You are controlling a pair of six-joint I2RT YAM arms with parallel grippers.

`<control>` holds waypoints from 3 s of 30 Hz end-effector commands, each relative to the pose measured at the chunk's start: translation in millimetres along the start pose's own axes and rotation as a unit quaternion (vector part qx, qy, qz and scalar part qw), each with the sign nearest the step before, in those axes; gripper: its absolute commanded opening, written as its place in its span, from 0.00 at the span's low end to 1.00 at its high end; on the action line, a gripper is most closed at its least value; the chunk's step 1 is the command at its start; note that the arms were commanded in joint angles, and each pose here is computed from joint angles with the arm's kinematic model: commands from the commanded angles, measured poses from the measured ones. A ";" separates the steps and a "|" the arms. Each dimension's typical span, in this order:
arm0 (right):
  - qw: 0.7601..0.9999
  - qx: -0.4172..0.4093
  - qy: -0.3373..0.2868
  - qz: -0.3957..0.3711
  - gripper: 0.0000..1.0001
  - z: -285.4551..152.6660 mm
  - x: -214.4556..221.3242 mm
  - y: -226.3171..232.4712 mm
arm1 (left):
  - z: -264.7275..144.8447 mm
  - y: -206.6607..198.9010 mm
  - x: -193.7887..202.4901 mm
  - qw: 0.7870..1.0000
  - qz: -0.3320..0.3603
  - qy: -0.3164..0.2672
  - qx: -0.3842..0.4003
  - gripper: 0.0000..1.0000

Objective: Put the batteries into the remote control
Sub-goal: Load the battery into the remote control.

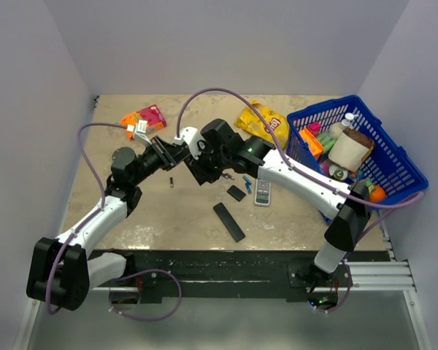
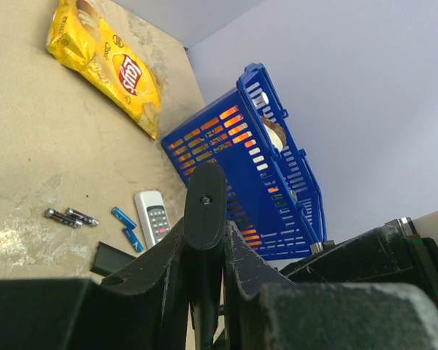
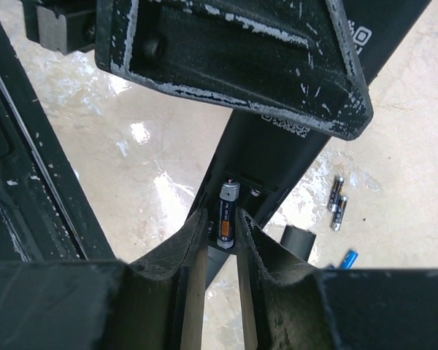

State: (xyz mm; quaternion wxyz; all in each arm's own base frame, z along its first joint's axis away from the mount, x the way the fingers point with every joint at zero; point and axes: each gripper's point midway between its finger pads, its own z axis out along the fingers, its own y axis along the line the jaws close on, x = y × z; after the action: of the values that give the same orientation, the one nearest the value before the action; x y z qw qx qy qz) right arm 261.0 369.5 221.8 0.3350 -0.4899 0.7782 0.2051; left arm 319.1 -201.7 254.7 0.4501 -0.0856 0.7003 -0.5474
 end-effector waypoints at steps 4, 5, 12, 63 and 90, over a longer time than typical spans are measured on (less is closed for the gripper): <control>0.999 0.049 0.000 0.008 0.20 -7.1 3.9 -16.6 | 0.9 -31.6 -12.1 0.999 0.019 -0.007 0.051 0.00; 0.999 0.049 0.000 0.010 0.20 -6.5 4.8 -16.4 | 0.8 -31.1 -12.4 0.999 0.018 -0.007 0.050 0.00; 0.998 0.051 -0.013 0.018 0.19 -3.8 -0.8 -17.6 | 0.9 -31.3 -11.2 0.999 0.020 -0.004 0.049 0.00; 0.998 0.053 -0.030 0.031 0.20 11.4 -1.7 -19.1 | -3.4 -3.1 -6.7 0.998 -0.043 -0.039 0.006 0.00; 0.999 0.034 -0.023 0.011 0.09 36.8 3.9 -6.5 | 0.7 0.5 -8.2 0.998 -0.036 -0.045 -0.015 0.00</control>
State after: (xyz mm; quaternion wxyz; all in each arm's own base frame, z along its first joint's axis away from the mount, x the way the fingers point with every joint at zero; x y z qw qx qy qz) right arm 274.7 379.4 196.4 0.3602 -0.4527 0.7924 0.1935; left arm 330.5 -185.3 221.0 0.4416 -0.1769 0.7151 -0.5122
